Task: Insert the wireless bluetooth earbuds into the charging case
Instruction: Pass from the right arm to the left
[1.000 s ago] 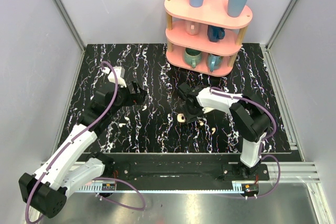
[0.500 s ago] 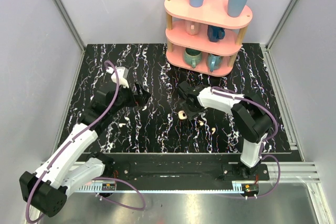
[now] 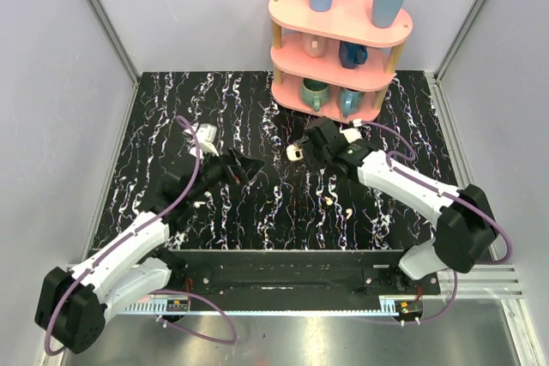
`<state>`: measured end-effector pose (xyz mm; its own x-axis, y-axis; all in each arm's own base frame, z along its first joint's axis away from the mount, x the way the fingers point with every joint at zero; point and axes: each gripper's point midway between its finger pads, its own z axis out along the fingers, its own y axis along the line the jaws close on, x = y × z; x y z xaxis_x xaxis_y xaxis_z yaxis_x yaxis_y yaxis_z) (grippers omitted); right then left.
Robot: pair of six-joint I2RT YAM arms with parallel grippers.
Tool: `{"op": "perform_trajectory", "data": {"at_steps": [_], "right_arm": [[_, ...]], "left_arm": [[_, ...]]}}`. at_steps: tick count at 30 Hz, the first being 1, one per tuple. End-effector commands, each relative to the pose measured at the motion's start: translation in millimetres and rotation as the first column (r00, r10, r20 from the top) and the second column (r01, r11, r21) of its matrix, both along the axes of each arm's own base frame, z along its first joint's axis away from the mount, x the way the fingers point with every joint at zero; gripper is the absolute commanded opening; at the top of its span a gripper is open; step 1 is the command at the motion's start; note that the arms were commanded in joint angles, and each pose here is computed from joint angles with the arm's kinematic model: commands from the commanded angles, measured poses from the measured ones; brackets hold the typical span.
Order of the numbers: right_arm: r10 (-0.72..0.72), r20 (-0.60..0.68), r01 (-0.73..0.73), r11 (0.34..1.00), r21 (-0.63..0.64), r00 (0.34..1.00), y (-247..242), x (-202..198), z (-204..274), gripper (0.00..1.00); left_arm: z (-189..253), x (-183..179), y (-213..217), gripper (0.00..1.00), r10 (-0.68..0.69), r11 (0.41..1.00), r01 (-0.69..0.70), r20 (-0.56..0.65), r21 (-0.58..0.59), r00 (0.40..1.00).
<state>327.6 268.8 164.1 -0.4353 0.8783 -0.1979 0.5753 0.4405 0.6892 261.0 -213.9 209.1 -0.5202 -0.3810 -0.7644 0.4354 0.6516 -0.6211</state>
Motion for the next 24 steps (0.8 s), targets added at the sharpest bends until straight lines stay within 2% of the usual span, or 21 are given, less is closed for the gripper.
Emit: {"op": "perform_trajectory", "data": {"at_steps": [1,6,15,24], "right_arm": [[0.012,0.105,-0.024,0.993,0.116,0.994,9,5,31,0.29],[0.025,0.158,-0.057,0.978,0.202,0.987,17,2,52,0.29],[0.021,0.243,-0.094,0.952,0.291,0.970,17,-3,90,0.30],[0.060,0.295,-0.145,0.951,0.273,0.954,19,-6,106,0.31]], "left_arm": [[71,1,-22,0.99,0.006,0.983,0.047,0.285,-0.178,0.959],[83,-1,-43,0.98,-0.033,0.964,0.130,0.379,-0.233,0.925],[89,-3,-61,0.91,-0.095,0.936,0.219,0.399,-0.277,0.912],[84,-8,-80,0.88,-0.217,0.925,0.321,0.412,-0.203,0.885]]}}
